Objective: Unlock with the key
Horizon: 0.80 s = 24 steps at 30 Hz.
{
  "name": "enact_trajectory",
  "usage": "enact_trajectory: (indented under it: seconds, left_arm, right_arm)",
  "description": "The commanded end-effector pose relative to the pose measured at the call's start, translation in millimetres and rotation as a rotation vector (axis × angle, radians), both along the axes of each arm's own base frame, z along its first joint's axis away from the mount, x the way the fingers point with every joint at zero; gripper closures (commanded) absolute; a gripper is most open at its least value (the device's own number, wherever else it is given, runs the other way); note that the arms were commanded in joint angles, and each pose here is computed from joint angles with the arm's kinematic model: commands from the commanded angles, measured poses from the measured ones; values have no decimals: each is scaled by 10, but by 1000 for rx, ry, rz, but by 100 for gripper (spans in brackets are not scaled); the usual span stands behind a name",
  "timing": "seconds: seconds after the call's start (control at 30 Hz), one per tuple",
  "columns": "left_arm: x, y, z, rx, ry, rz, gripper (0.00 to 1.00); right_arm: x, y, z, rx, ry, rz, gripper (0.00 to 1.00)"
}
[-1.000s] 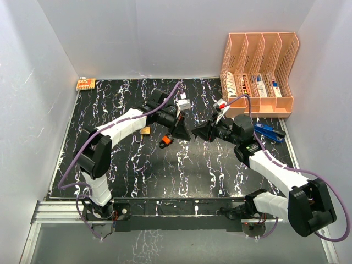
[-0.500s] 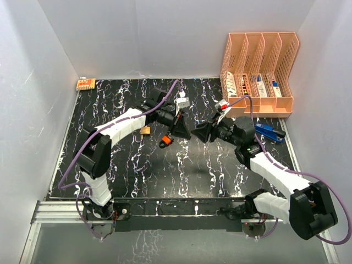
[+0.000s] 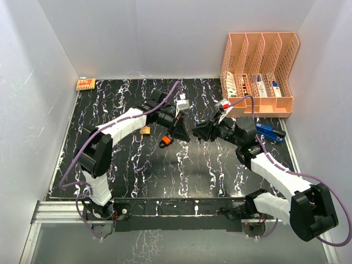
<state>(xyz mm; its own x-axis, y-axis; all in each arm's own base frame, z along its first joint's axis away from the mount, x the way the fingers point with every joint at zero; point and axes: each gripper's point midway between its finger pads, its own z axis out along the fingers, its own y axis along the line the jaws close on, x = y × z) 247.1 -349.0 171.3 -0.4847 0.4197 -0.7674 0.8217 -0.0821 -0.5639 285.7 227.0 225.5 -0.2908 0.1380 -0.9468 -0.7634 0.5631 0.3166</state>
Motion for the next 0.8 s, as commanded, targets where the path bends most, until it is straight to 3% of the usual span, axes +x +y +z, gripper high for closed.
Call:
enact_trajectory:
  seconds: [0.0,0.77]
  left_arm:
    - [-7,-21,135,-40,-4,-38,100]
    - [-7,-24,259,-52,-28,-65,100]
  right_arm:
    - [-9,16,256,29,-93,20,69]
    - [-31,64,102,2,-55,66,82]
